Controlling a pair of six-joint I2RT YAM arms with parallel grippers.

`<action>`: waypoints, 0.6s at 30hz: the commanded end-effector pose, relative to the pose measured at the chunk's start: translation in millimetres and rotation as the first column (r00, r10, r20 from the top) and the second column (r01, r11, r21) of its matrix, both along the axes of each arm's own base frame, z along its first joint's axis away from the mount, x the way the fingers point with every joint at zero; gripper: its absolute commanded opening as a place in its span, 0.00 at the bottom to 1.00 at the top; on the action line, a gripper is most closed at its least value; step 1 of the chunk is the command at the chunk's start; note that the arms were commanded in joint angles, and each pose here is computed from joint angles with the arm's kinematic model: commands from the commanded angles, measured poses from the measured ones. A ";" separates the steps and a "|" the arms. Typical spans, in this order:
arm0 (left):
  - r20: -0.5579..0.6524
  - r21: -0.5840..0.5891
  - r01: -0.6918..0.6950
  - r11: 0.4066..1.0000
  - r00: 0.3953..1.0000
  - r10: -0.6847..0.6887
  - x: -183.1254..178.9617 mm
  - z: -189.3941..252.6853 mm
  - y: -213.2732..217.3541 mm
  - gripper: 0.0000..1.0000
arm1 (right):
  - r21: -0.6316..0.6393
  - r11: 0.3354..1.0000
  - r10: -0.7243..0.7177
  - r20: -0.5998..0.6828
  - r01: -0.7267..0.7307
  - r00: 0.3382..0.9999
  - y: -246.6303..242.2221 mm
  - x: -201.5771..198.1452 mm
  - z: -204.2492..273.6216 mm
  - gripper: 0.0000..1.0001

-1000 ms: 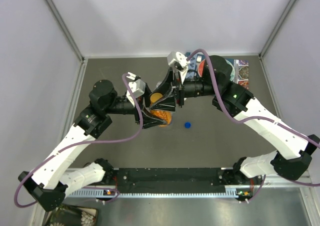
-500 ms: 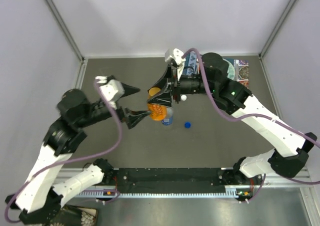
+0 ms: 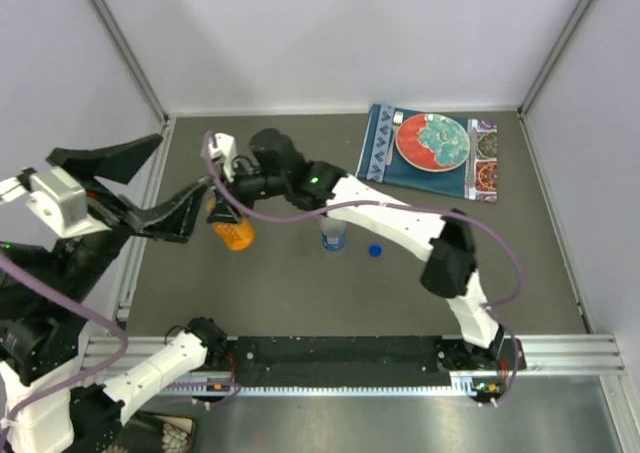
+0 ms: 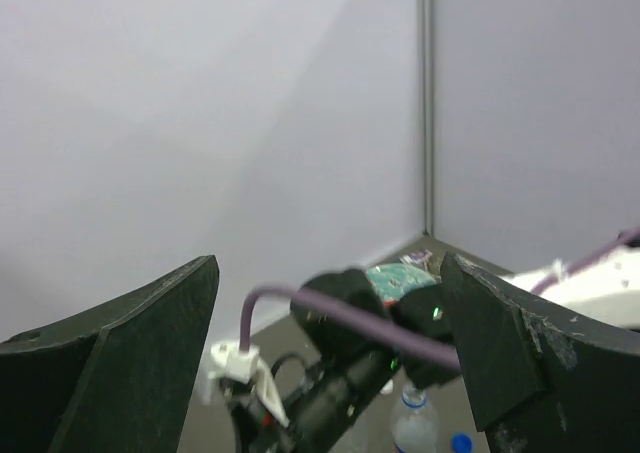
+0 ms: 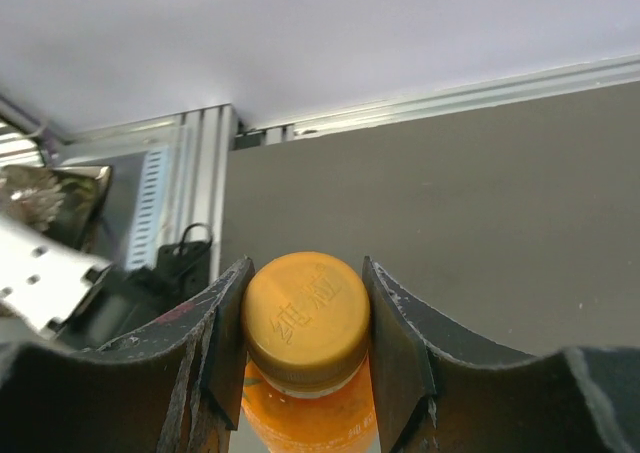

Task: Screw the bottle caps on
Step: Place the plastic bottle at the center of the board.

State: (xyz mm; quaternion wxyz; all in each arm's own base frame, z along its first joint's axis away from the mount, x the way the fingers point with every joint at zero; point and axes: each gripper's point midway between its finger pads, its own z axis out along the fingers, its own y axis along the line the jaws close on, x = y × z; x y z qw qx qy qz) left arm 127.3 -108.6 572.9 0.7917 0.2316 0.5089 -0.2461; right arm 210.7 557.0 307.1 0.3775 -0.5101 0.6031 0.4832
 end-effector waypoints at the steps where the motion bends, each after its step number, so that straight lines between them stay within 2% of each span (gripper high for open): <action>1: 0.039 -0.087 -0.111 0.990 0.993 0.115 5.7 32.6 22.2 0.99 | 0.116 0.991 -0.086 0.115 0.073 0.990 39.8 30.9 26.1 0.16; 5: 0.024 -0.088 -0.112 0.990 0.993 0.115 6.4 28.8 22.1 0.99 | 0.164 0.978 -0.151 0.148 0.126 0.977 66.6 55.2 0.6 0.16; 6: 0.016 -0.083 -0.112 0.990 0.993 0.114 7.4 25.6 21.4 0.99 | 0.214 0.968 -0.166 0.170 0.128 0.971 73.3 57.8 5.0 0.16; 8: -0.010 -0.079 -0.110 0.991 0.994 0.109 10.2 16.7 19.1 0.99 | 0.223 0.959 -0.225 0.219 0.176 0.950 79.3 68.4 -19.1 0.15; 11: -0.036 -0.079 -0.109 0.991 0.994 0.106 12.1 10.9 17.7 0.99 | 0.248 0.943 -0.294 0.298 0.224 0.908 89.8 71.3 -45.4 0.16; 18: -0.052 -0.079 -0.099 0.992 0.994 0.095 12.1 6.0 15.6 0.99 | 0.261 0.927 -0.345 0.319 0.268 0.883 106.2 56.7 -67.5 0.16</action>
